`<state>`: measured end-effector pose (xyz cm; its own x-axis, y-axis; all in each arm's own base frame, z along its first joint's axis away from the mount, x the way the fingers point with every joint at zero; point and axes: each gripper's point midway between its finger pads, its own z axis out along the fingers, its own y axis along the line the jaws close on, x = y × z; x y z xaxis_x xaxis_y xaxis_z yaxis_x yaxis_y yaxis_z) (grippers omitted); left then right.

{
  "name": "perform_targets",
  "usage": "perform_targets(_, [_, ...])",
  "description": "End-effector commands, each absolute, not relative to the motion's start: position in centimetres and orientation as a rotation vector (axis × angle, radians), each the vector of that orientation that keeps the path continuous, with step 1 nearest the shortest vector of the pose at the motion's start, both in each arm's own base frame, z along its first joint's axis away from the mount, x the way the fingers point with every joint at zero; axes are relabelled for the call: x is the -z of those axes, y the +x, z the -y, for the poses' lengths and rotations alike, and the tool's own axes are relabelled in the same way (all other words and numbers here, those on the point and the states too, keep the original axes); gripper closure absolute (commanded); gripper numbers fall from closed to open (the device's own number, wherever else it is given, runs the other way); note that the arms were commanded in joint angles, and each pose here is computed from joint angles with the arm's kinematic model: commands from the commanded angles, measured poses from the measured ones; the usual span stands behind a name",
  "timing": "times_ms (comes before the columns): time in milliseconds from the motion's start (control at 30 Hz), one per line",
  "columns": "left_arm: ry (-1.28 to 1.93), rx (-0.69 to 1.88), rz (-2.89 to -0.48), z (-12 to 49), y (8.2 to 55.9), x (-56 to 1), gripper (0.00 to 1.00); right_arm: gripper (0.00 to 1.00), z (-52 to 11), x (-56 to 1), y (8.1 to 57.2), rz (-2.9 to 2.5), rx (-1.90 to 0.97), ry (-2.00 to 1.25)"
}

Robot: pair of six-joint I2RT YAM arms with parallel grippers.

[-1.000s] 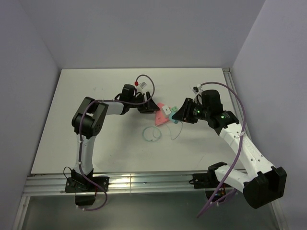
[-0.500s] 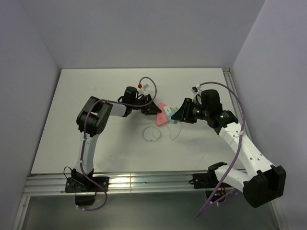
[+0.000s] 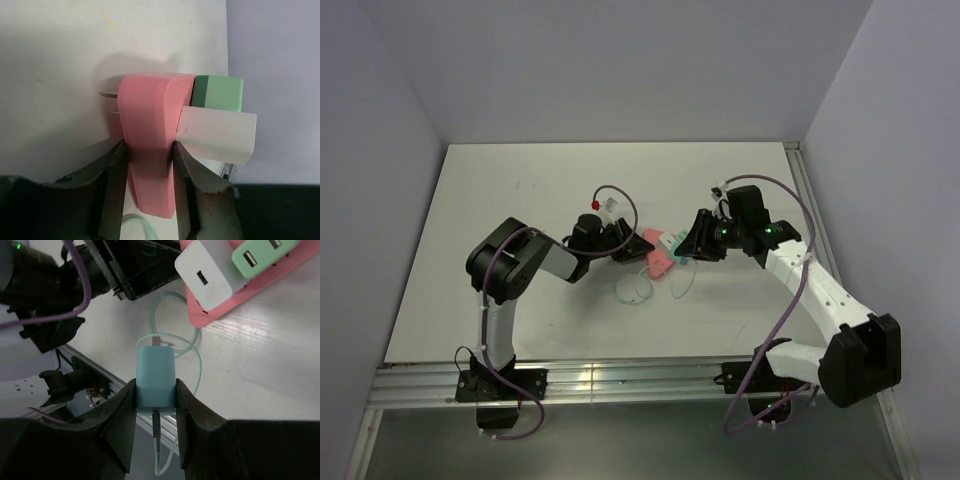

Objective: Insert the plug

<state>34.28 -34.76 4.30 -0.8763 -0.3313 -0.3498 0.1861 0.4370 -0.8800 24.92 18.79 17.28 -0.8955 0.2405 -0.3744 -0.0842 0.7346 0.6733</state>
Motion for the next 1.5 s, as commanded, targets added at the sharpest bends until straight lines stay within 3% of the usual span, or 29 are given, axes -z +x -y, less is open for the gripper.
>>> perform_targets(0, [-0.177,1.398,-2.052,36.7,34.6,-6.7,1.00,1.00,-19.7,-18.0,25.2,-2.531,-1.039,0.096])
perform_targets(233, [-0.311,1.331,-1.935,37.0,33.2,-7.4,1.00,1.00,-19.2,-16.2,24.3,-2.731,-0.961,0.125])
perform_targets(533, [-0.420,1.374,-1.968,36.9,32.5,-4.7,1.00,1.00,-19.6,-13.9,22.8,-2.897,-0.956,0.306])
perform_targets(1467, [-0.421,1.459,-1.986,37.1,32.4,-3.5,1.00,1.00,-20.3,-11.4,27.5,-2.993,-0.699,0.471])
